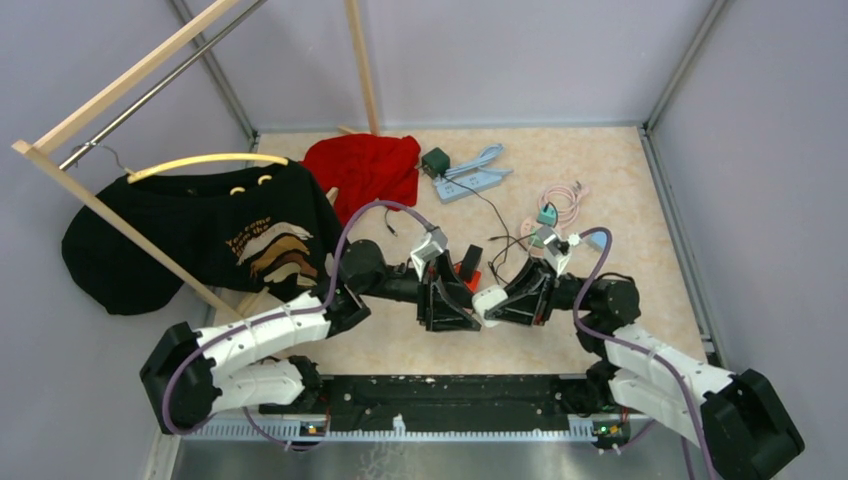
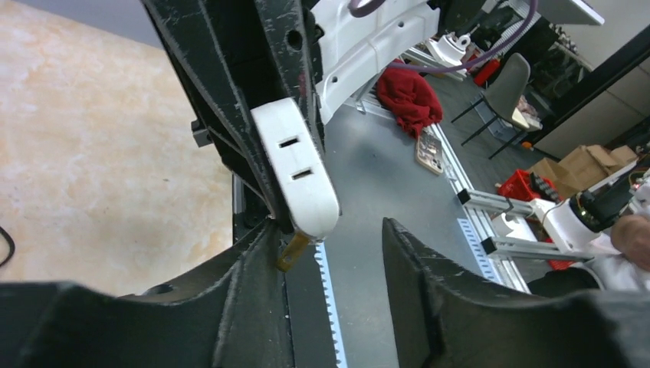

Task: Insert the plug
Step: Pick up the socket from the center of the board.

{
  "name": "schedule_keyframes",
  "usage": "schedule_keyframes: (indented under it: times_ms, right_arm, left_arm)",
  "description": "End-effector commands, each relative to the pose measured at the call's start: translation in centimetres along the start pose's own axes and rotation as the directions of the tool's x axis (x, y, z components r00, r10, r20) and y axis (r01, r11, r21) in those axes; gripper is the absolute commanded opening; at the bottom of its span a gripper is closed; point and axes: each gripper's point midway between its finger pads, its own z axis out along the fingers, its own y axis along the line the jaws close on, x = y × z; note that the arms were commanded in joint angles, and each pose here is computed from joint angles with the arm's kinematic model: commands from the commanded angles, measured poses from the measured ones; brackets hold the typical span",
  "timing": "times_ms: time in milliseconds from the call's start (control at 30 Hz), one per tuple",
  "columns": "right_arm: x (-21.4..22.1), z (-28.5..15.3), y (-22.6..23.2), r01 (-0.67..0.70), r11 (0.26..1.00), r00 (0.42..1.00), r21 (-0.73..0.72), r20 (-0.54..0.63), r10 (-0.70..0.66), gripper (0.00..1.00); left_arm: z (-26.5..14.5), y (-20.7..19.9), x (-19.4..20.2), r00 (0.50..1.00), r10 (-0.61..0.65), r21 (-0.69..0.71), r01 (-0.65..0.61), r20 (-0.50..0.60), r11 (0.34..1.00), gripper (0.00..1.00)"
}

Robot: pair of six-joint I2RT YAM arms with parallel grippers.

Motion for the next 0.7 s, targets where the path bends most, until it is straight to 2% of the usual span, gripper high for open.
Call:
schedule_keyframes:
  times_ms: [0, 267, 500, 567, 600, 633, 667]
  right_arm:
    - [-1.2, 0.6, -0.8, 0.066, 0.997, 0.998, 0.037, 0.022, -0.067, 0.00]
    - [-1.2, 0.1, -3.0, 0.106, 0.980, 0.994, 0.167, 0.020, -0.111, 0.00]
    - [-1.5, -1.3, -5.4, 0.178, 0.922, 0.981, 0.344, 0.013, -0.195, 0.00]
    - [-1.5, -1.6, -5.6, 0.207, 0.908, 0.974, 0.364, 0.008, -0.225, 0.00]
    - [-1.5, -1.8, -6.0, 0.206, 0.900, 0.974, 0.383, 0.013, -0.228, 0.00]
    - [-1.4, -2.1, -6.4, 0.194, 0.894, 0.975, 0.403, 0.022, -0.222, 0.00]
    - [-1.3, -2.2, -6.8, 0.169, 0.891, 0.978, 0.421, 0.039, -0.204, 0.00]
  left_arm:
    - [0.6, -1.2, -1.8, 0.998, 0.061, 0.045, -0.062, 0.036, 0.997, 0.52]
    - [0.3, 0.5, -1.5, 0.998, 0.053, -0.059, -0.051, 0.026, 0.997, 0.17]
    - [0.5, 2.3, -1.2, 1.000, -0.030, -0.160, 0.029, -0.003, 0.987, 0.05]
    - [0.4, 3.4, -0.9, 0.998, -0.060, -0.217, 0.057, -0.011, 0.974, 0.13]
    - [0.3, 3.7, -0.8, 0.998, -0.064, -0.237, 0.060, -0.013, 0.970, 0.23]
    - [0.1, 4.2, -0.8, 0.998, -0.064, -0.262, 0.059, -0.009, 0.963, 0.38]
    - [0.0, 4.6, -0.8, 0.998, -0.056, -0.290, 0.052, -0.006, 0.956, 0.59]
